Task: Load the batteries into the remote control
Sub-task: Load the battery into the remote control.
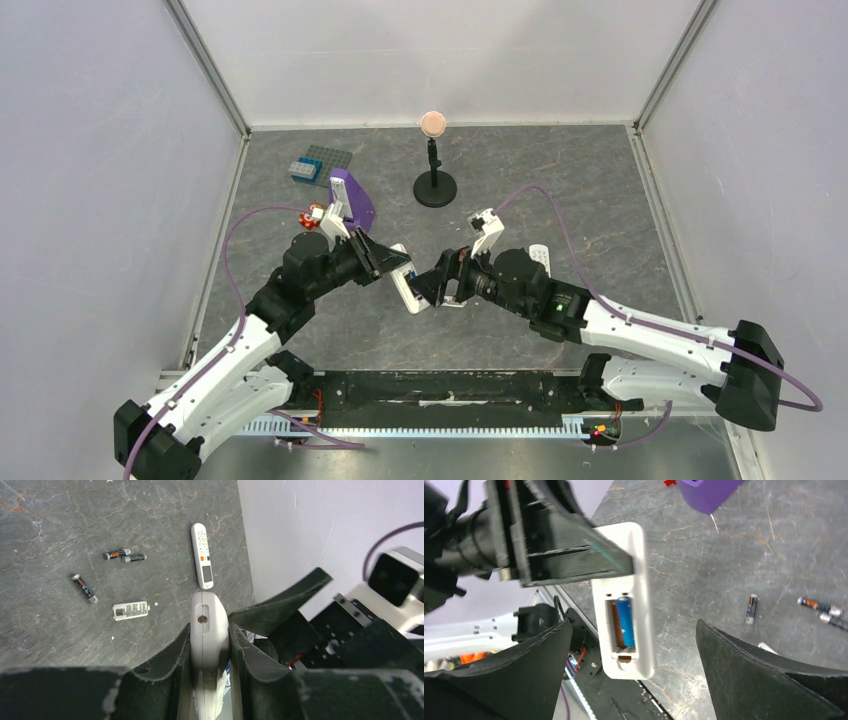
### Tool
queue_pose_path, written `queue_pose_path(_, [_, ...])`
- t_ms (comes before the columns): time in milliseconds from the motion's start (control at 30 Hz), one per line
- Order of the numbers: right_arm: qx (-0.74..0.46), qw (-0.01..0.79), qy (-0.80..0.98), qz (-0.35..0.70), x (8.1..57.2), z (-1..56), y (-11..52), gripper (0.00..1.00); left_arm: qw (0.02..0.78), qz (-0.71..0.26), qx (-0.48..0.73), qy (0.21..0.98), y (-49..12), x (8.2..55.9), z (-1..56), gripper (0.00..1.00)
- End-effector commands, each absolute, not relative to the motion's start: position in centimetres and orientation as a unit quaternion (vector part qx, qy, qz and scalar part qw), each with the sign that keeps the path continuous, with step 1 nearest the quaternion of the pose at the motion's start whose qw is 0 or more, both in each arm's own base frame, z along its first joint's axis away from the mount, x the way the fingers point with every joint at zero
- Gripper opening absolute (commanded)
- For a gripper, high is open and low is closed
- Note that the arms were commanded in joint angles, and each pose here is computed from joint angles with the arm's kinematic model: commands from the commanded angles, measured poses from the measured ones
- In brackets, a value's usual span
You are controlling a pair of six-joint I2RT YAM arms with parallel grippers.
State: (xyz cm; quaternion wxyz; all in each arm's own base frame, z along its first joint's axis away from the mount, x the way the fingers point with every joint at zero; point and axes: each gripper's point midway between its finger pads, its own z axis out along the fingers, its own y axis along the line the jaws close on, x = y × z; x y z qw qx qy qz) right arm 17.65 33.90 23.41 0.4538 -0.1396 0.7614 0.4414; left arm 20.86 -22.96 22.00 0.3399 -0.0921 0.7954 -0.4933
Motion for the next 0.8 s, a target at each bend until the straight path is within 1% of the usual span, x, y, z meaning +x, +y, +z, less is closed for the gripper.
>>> queue_pose_path(0, [0.006,0.373,0.791,0.485,18.0,23.8,32.8,0.98,0.402,-0.523,-0.055,0.75,-23.2,21.4,26.1,0.02])
queue_pose_path(167, [0.087,0.305,0.759,0.568,16.8,24.9,33.3,0.98,0.429,-0.531,-0.041,0.729,-23.3,21.7,27.1,0.02])
queue_pose_path(233, [0.116,0.289,0.745,0.59,16.7,25.3,33.2,0.98,0.436,-0.535,-0.039,0.722,-23.3,21.8,27.4,0.02])
queue_pose_path(500, [0.205,0.245,0.708,0.629,17.3,26.1,32.9,0.98,0.451,-0.541,-0.044,0.708,-23.2,22.2,28.0,0.02])
queue_pose_path(633, [0.221,0.212,0.701,0.644,17.1,26.0,33.8,0.98,0.453,-0.545,-0.052,0.703,-23.1,22.3,28.2,0.02])
queue_pose_path(767, [0.228,0.202,0.687,0.659,17.3,26.5,34.3,0.98,0.454,-0.546,-0.047,0.702,-23.2,22.2,28.1,0.02])
